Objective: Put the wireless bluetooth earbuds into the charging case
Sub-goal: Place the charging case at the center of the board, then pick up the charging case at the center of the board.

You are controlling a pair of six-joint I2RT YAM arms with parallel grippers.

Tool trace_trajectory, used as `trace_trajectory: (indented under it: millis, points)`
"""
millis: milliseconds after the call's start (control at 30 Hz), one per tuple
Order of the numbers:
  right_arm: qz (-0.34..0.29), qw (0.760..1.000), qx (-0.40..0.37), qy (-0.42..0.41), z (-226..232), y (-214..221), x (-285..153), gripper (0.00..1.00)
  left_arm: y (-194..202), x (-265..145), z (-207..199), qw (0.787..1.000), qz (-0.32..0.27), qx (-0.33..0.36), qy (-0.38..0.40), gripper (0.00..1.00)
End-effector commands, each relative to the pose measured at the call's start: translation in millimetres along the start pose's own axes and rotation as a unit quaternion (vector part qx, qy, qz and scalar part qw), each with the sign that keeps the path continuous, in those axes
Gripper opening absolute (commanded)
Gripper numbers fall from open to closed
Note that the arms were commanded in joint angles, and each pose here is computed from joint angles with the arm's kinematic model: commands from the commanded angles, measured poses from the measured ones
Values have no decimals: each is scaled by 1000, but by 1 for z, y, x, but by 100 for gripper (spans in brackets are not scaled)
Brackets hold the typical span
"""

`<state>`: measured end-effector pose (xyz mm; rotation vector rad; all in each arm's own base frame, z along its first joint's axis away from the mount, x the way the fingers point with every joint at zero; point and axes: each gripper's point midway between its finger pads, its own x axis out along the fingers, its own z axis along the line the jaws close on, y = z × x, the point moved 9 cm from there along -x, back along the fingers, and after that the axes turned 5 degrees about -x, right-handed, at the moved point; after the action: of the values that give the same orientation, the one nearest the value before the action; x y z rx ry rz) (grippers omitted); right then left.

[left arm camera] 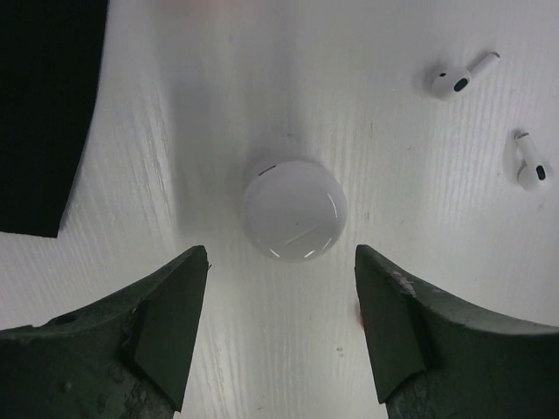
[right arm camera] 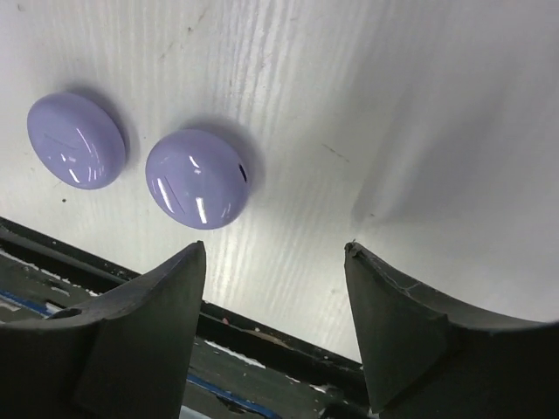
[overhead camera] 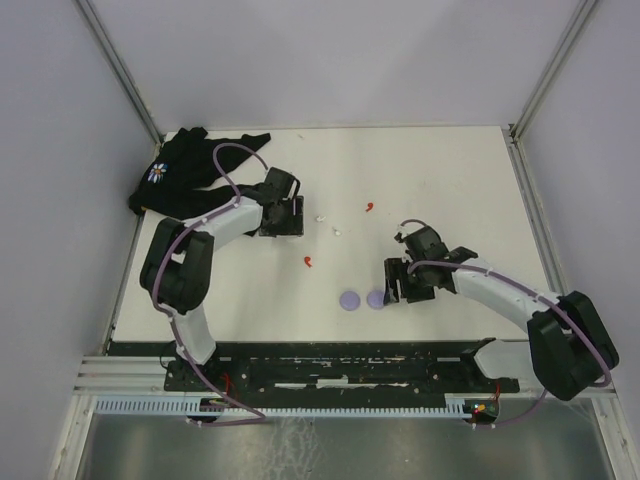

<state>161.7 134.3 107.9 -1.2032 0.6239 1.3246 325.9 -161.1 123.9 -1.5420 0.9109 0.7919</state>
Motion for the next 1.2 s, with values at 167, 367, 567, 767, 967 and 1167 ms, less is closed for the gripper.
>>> trace_trajectory:
  millis: [167,367,567,767,967,1167]
  points:
    - [-106,990,-40,89,-5,-23,-47,77,-17,23,-6,999,-13,2,-36,71]
    - [-114,989,-44,85,-3,-28,-49,80,-11,34,-12,999,-1,7,-36,64]
    - [-130,987,-64,70,2,-36,-56,80,-2,30,-4,999,-2,20,-48,53]
    - [-174,979,-107,31,14,-52,-70,80,-10,0,-6,995,-41,89,1,43]
    - [-221,964,-146,-19,32,-74,-89,80,-19,-47,-14,972,-103,198,68,42]
    - [-255,950,-170,-64,50,-93,-107,79,-14,-96,-26,922,-163,316,153,43]
